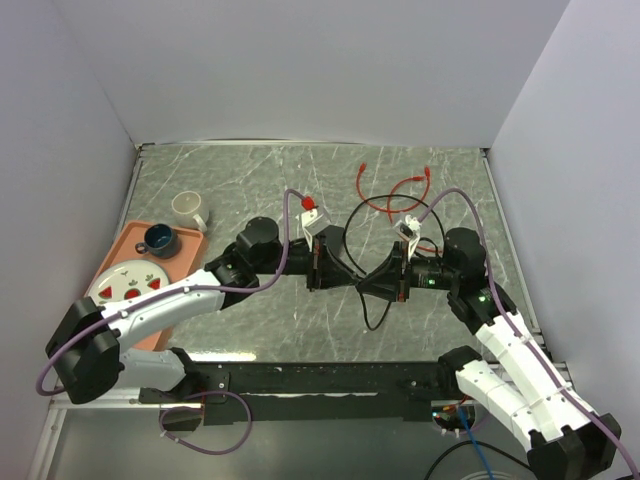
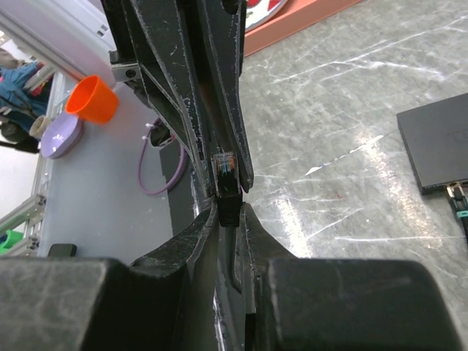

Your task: Insert the plug into the switch port

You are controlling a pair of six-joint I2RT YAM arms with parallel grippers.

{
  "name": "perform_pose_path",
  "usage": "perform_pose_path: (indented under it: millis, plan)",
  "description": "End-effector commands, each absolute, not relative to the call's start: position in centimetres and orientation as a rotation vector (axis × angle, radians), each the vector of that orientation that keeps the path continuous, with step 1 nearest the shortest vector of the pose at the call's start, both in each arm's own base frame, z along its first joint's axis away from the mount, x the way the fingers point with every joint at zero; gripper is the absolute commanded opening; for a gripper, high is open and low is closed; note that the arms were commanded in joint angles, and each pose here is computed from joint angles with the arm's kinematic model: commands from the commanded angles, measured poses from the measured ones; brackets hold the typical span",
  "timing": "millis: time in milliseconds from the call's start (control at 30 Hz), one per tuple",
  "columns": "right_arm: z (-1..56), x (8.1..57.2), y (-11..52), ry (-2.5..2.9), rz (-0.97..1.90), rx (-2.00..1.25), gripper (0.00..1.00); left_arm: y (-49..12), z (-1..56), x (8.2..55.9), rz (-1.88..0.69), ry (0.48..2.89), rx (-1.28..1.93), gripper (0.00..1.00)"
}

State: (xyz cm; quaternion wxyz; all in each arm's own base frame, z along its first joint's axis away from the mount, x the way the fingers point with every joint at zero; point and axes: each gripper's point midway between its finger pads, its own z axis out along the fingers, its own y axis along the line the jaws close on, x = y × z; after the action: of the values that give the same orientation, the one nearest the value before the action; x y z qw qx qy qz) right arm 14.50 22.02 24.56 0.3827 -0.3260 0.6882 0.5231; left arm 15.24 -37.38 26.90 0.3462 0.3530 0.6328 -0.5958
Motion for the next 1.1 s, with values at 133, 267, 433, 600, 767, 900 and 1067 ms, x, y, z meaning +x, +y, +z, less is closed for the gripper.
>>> perform_pose_path:
  millis: [133,267,433,600,767,900,1067]
  plan:
    - [26.3,14.7,21.4,1.691,1.234,-0.810,0.65,-35.9,28.6,14.8,-1.491,1.467,0.910,0.01]
    - [26.4,14.1,21.6,1.664,1.276,-0.825,0.75,-34.6,29.9,14.0,-1.471,1.372,0.898,0.01]
    - [27.0,13.1,22.5,1.575,1.403,-0.883,0.75,-34.5,30.4,13.5,-1.482,1.352,0.925,0.01]
    - [27.4,12.4,23.4,1.563,1.463,-0.907,0.71,-35.0,30.3,12.9,-1.530,1.344,0.971,0.01]
    - [27.4,12.8,24.3,1.566,1.465,-0.908,0.59,-35.2,30.6,12.5,-1.562,1.328,0.991,0.01]
    - [27.3,13.2,24.8,1.565,1.471,-0.904,0.47,-35.1,31.1,12.5,-1.563,1.324,0.979,0.01]
    - [27.1,13.3,25.3,1.579,1.484,-0.907,0.31,-34.8,31.8,12.3,-1.564,1.303,0.971,0.01]
